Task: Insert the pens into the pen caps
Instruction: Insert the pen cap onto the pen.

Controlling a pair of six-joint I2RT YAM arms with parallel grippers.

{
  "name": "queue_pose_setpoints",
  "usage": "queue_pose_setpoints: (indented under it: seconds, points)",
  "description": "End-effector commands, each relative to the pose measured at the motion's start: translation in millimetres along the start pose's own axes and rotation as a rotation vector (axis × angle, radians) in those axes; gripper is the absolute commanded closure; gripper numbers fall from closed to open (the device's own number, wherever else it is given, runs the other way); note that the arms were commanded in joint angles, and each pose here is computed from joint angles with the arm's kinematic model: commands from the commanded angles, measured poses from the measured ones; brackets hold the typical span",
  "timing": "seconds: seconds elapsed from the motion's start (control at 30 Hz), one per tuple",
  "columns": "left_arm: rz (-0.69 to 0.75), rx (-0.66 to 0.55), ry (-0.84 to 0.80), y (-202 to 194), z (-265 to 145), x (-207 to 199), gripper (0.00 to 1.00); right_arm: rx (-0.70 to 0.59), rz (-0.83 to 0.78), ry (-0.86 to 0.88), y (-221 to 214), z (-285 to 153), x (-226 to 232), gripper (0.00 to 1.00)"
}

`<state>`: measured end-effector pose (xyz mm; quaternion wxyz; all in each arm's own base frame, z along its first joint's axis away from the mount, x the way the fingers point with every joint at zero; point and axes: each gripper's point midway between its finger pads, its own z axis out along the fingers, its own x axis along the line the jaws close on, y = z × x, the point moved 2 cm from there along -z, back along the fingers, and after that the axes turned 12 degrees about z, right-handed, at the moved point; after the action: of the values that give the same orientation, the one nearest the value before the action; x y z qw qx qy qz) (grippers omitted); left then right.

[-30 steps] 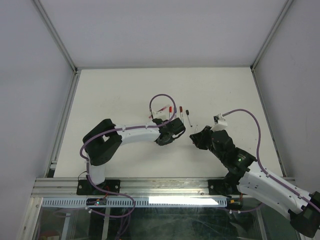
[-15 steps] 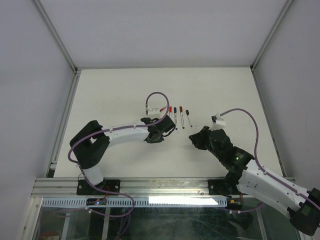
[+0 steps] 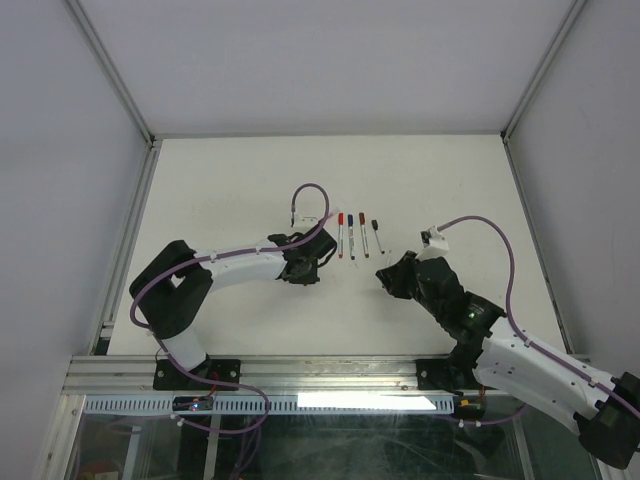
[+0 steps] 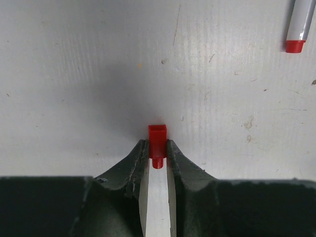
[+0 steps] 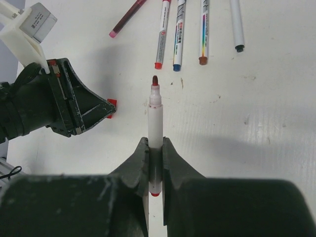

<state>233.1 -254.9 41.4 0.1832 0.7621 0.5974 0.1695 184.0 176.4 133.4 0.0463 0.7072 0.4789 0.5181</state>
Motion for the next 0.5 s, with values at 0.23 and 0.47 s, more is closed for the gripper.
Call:
queue_pose_setpoints:
  seconds: [0.23, 0.47]
  points:
    - [0.019, 0.01, -0.003, 4.1, 3.1, -1.5, 0.65, -0.042, 0.035, 0.056, 11.1, -0.7, 15.1, 1.0]
    - [0.029, 0.037, 0.01, 0.9, 10.7, -2.9, 0.67, -0.048, 0.037, 0.056, 12.0, -1.8, 14.4, 1.0]
